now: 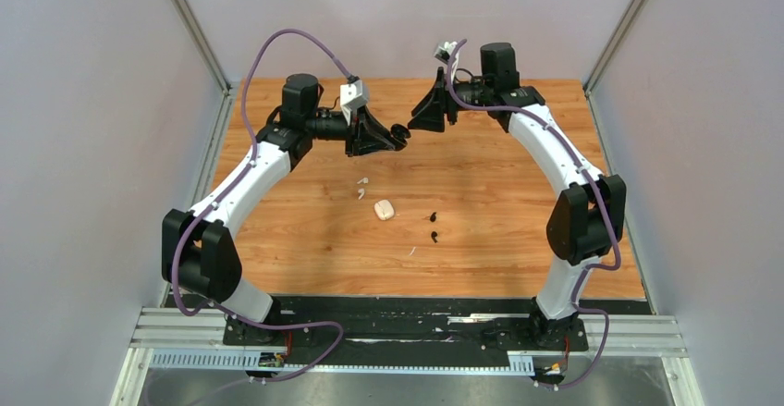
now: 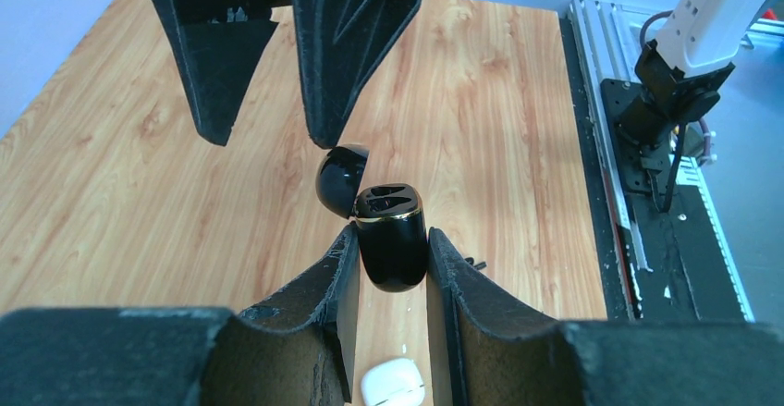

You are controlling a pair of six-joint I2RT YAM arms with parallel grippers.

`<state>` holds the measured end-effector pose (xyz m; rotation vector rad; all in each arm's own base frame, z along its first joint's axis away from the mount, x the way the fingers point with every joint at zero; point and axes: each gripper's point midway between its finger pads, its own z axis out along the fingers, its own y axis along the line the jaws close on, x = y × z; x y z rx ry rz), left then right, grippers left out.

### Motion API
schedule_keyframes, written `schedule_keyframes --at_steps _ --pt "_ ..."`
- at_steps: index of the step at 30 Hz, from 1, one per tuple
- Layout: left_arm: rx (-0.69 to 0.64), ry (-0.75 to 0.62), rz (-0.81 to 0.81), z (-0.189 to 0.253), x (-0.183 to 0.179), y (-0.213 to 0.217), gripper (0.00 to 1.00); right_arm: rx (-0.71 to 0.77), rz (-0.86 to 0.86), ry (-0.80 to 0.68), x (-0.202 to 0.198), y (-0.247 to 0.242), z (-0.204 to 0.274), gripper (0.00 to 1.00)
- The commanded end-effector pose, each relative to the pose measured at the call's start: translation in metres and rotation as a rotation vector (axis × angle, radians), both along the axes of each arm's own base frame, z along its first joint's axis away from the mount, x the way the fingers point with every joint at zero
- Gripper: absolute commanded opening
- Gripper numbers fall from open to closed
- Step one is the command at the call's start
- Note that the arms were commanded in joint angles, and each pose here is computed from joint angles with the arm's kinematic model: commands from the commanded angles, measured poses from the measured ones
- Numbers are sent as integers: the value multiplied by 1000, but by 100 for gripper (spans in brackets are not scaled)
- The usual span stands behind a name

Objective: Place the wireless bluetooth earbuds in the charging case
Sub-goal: Open the charging case, then adjust the charging case.

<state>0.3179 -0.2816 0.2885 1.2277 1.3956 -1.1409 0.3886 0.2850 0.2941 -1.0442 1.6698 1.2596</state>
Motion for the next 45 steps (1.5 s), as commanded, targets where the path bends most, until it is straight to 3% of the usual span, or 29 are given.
schedule_keyframes --at_steps 1,20,30,45 --pt "-25 32 18 6 3 -3 0 64 45 -74 -17 -5 38 57" --pt "-84 109 38 17 8 -8 0 82 130 -32 -37 0 21 62" --pt "-75 89 2 20 1 -8 0 47 51 -56 -14 1 17 47" --pt "-80 83 9 20 7 -9 0 73 153 -8 -38 9 8 41"
